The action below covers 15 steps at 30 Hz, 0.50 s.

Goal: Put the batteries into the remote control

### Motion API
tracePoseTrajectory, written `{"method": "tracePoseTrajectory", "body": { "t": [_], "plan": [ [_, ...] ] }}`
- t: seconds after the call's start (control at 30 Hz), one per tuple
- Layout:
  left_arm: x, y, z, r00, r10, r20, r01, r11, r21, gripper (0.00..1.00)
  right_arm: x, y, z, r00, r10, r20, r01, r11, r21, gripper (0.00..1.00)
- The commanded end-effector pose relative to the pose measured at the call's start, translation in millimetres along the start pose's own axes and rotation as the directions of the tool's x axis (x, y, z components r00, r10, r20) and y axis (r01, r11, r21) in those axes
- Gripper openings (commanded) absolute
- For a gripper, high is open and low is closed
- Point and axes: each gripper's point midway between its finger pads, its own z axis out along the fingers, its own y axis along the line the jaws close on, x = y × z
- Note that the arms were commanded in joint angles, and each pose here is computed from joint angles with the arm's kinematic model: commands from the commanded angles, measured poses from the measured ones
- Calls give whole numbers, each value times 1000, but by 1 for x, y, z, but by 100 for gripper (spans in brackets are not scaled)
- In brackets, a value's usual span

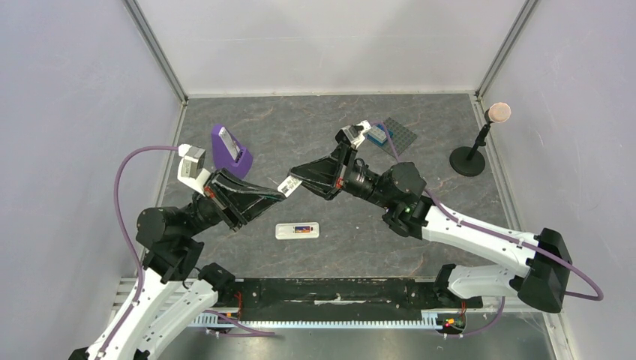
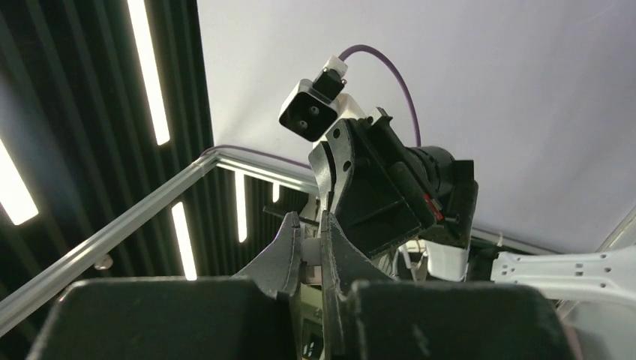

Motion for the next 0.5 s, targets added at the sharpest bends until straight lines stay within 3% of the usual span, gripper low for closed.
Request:
{"method": "tracePoseTrajectory", "body": {
  "t": [0.0,0.47],
  "plan": [
    [-1,-15,-2,992,119,-42,-117,992,43,2,11,19,-4,994,87,-71,-92,994,-67,0],
    [8,-27,-12,970,214,-114,-206,975,81,2,15,21,-8,987,126,-95,-133,988,-75,0]
  ]
}}
